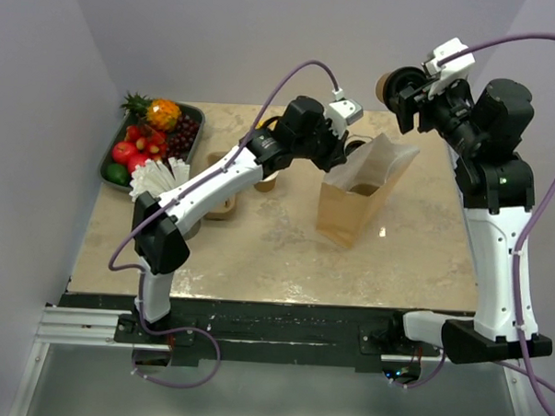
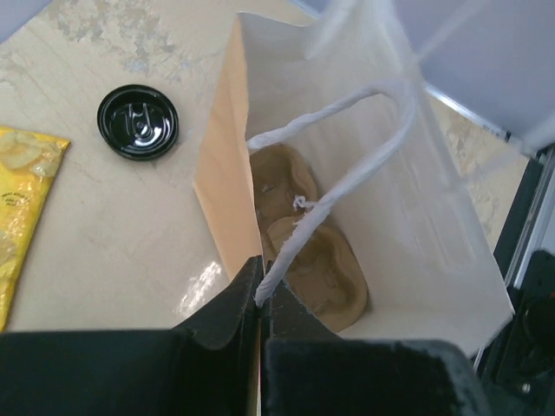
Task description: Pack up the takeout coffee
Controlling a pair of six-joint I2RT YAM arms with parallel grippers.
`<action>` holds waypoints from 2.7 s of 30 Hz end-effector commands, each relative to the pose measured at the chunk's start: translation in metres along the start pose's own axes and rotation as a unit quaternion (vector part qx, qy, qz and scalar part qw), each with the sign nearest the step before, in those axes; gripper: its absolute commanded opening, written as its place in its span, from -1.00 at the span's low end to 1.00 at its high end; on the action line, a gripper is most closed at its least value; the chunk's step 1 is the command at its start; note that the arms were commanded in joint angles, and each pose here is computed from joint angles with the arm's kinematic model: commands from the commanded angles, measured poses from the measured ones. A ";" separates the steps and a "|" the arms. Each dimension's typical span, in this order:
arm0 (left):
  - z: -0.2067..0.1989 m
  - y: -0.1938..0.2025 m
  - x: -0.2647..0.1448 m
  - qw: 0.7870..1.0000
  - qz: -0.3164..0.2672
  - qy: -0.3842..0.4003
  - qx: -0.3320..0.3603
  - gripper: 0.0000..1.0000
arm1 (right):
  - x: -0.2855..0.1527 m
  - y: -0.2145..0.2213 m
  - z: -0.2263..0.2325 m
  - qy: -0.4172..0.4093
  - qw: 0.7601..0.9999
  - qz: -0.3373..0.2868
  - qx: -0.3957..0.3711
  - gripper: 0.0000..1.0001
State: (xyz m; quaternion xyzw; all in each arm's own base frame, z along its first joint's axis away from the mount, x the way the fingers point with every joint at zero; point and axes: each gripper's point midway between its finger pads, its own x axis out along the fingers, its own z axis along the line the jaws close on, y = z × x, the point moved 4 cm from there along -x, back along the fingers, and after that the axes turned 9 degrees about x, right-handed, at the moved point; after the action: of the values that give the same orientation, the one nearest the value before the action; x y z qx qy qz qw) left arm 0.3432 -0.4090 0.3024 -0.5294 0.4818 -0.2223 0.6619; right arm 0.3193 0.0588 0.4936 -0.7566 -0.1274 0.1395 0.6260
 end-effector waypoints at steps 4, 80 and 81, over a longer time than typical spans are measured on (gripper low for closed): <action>-0.007 -0.029 -0.090 0.992 -0.023 -0.010 0.125 -1.00 | -0.038 -0.011 0.017 -0.044 0.998 -0.003 -0.036 -0.24; -0.029 -0.004 -0.141 0.989 -0.078 -0.007 0.123 -1.00 | -0.082 0.108 0.150 -0.385 0.912 0.104 -0.096 -1.00; -0.031 -0.004 -0.141 0.989 -0.078 -0.002 0.124 -1.00 | -0.080 0.110 0.154 -0.384 0.912 0.106 -0.101 -1.00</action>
State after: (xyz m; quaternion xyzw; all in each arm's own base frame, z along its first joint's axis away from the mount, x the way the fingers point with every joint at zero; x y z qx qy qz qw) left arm 0.2573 -0.3030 0.3299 -0.4625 0.4332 -0.2816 0.7205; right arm 0.1806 0.1380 0.3646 -0.6952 -0.2897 0.4946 0.4338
